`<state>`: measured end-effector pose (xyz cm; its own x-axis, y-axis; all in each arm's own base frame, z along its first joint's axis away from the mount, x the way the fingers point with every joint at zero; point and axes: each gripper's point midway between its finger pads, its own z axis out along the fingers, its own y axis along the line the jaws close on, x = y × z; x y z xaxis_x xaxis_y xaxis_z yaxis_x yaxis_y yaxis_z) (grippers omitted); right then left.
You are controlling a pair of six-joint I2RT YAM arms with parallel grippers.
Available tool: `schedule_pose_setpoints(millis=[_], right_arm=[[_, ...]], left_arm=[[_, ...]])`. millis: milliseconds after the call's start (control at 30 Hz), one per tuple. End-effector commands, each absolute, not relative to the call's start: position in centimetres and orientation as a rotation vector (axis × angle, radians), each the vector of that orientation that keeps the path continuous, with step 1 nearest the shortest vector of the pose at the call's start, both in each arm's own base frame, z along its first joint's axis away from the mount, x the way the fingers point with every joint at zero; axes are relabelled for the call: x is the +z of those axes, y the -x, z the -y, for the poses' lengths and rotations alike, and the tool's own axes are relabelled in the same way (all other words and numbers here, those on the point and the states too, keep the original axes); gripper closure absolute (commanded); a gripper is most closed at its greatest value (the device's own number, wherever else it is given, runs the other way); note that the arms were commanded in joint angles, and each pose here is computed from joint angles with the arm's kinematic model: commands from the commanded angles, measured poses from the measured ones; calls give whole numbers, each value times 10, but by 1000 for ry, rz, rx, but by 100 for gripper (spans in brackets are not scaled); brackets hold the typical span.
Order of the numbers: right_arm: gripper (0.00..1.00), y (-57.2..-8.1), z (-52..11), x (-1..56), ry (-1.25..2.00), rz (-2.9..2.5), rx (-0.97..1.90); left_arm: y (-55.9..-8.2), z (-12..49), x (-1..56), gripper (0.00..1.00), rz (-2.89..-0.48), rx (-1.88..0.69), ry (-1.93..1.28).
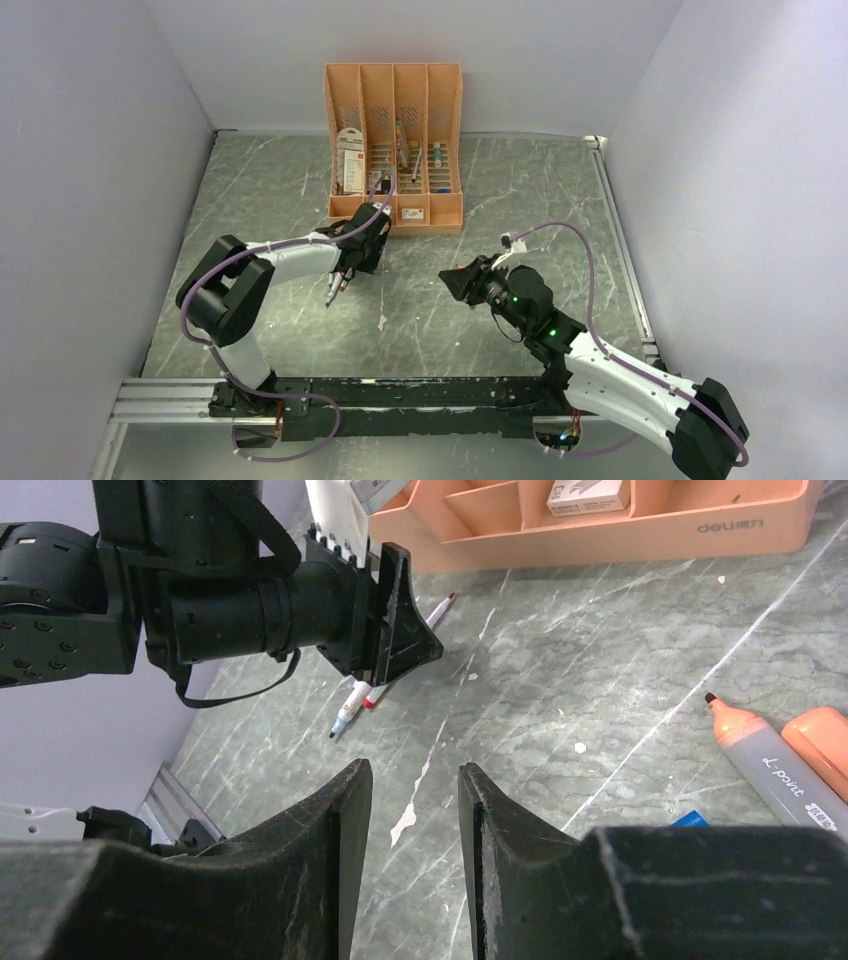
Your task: Insert the pens into the pen caps
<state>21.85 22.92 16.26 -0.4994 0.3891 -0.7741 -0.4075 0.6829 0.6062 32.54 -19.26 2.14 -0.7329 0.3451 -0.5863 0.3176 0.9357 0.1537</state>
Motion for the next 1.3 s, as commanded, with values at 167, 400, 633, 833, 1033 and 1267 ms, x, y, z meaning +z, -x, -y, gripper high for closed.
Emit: schedule_pose_setpoints(millis=[167, 400, 633, 833, 1033, 1267], right_arm=[[63, -220, -230, 165, 13, -1847, 964], [64, -220, -229, 160, 6, -1857, 959], [64, -219, -230, 152, -5, -1879, 961], [60, -230, -240, 162, 11, -1870, 948], [44, -246, -252, 180, -2, -1842, 954], [42, -250, -261, 202, 19, -1785, 990]], left_arm=[[-320, 199, 9, 57, -2499, 32, -474], [-307, 212, -2, 87, -2532, -89, -495], [-299, 246, 30, 93, -2424, -354, -483], [-274, 301, 110, 93, -2113, -824, -594], [-248, 327, 169, 93, -1888, -996, -694], [-241, 333, 182, 93, -1853, -1010, -721]])
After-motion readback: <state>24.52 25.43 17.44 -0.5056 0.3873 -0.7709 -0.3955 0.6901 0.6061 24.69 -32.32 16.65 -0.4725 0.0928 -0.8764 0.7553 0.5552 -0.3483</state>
